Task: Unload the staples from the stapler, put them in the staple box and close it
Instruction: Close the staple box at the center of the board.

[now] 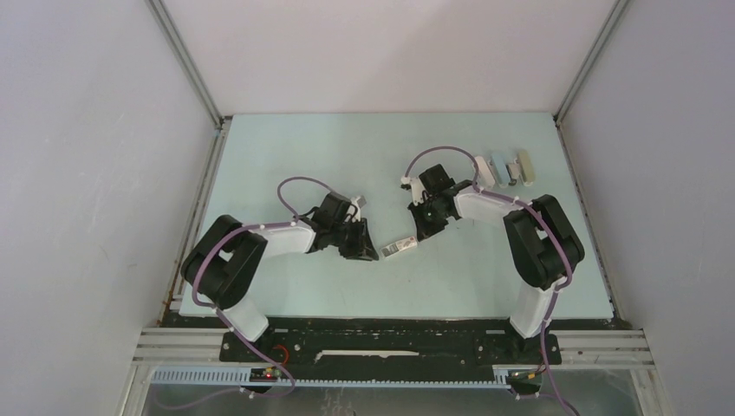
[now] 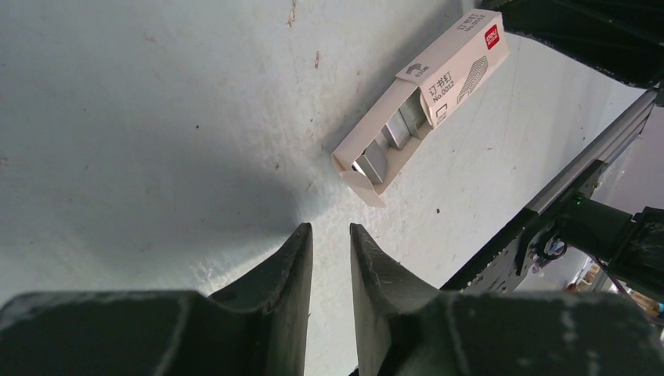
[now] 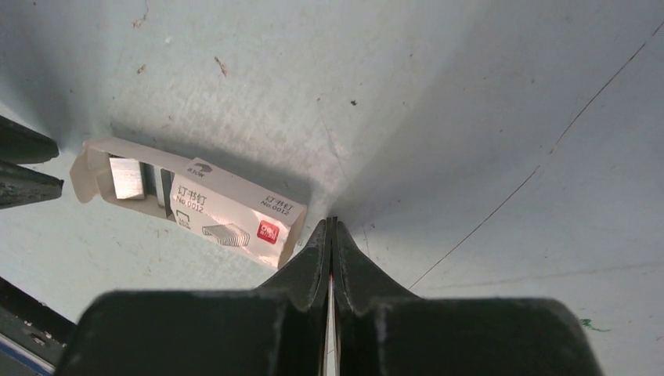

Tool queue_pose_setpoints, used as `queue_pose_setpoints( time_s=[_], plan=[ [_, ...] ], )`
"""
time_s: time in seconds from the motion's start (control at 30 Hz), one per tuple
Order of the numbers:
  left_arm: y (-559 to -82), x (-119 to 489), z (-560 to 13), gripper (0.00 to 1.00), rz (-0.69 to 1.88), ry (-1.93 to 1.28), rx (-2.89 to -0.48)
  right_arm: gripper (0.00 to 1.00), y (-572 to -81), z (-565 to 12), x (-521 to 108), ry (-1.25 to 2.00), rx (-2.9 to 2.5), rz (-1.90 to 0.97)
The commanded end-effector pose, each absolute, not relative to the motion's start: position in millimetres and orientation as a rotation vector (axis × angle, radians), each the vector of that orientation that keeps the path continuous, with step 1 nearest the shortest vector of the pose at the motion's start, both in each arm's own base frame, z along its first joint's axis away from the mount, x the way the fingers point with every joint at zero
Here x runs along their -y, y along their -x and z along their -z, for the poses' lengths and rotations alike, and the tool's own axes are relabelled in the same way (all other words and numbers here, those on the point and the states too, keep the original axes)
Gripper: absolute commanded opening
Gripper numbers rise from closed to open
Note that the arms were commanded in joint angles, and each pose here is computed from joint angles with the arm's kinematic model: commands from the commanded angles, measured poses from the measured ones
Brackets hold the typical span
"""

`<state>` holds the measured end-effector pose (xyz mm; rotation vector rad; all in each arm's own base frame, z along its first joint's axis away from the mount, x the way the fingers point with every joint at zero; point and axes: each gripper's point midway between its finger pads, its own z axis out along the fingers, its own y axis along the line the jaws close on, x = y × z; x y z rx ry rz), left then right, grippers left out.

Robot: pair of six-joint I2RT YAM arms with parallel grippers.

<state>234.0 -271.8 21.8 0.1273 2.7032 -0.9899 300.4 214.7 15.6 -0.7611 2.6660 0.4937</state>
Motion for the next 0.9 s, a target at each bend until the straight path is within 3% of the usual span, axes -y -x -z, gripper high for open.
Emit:
queue_pose_setpoints(
  time_s=[0.0,0.87],
  plan=[
    [-241.7,282.0,-31.4,0.29,1.051,-0.125,-2.665,0.05,-313.3,-19.1,-217.2,0.741,-2.659,-0.445],
    [-261.6,300.5,-35.1,0.19,1.155,-0.046,-2.643,0.05,-304.4,-15.7,-229.9,0.811,-2.655,-0.459]
  ],
)
